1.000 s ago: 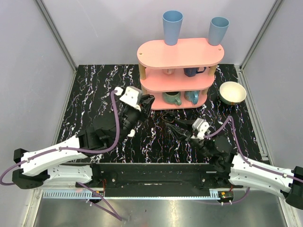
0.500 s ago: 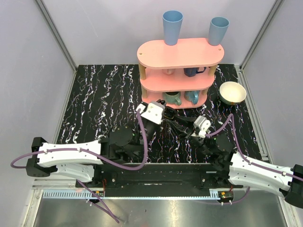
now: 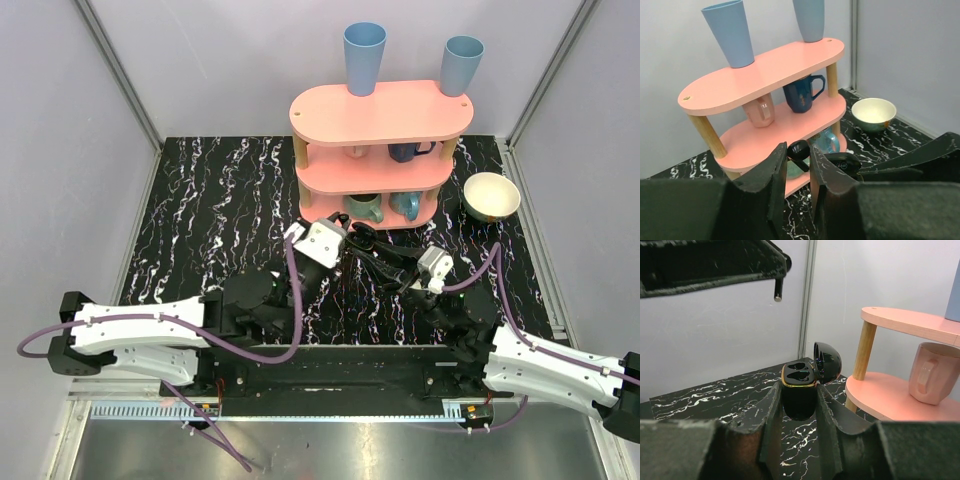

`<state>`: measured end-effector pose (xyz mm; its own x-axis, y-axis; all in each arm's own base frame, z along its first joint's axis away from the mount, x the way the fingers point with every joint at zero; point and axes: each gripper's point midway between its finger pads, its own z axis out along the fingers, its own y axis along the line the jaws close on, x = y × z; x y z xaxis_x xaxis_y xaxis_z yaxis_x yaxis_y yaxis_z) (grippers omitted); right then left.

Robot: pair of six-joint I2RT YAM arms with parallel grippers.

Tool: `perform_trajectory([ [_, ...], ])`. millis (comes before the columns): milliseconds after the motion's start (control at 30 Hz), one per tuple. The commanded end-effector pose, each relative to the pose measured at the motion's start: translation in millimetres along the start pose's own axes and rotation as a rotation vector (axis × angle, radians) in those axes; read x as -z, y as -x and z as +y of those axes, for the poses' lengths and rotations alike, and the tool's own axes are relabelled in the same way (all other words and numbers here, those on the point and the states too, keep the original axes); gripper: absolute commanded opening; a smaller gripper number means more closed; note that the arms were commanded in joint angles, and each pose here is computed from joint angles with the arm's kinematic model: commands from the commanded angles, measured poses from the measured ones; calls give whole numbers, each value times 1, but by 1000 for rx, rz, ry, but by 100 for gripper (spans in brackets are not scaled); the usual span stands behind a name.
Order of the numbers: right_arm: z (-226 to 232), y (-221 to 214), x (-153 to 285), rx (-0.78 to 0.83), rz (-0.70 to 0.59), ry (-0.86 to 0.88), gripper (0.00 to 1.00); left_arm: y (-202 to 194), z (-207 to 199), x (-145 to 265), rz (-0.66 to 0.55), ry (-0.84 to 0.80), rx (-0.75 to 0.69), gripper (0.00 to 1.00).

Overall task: Insert the wireless bluetooth earbuds into the charging case
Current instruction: Insert the left earbud into the left side groove of the charging case.

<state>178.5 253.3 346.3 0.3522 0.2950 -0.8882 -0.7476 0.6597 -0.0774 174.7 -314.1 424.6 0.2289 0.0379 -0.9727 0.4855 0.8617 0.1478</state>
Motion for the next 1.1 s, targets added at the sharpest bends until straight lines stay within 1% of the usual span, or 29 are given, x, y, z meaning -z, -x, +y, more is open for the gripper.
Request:
perform_trajectory([
  [0, -5, 24, -4, -1, -71, -22, 0, 20, -1, 8, -59, -90, 116, 0],
  [133, -3, 28, -6, -8, -84, -15, 0, 16, -8, 9, -58, -125, 104, 0],
  [400, 0, 34, -8, -13, -96, 5, 0, 9, -14, 7, -57, -130, 84, 0],
  [700, -1, 36, -6, -8, -96, 6, 0, -3, -19, -3, -29, -78, 14, 0],
  [1067, -2, 35, -6, 4, -96, 2, 0, -12, -13, -7, -8, 6, -7, 0],
])
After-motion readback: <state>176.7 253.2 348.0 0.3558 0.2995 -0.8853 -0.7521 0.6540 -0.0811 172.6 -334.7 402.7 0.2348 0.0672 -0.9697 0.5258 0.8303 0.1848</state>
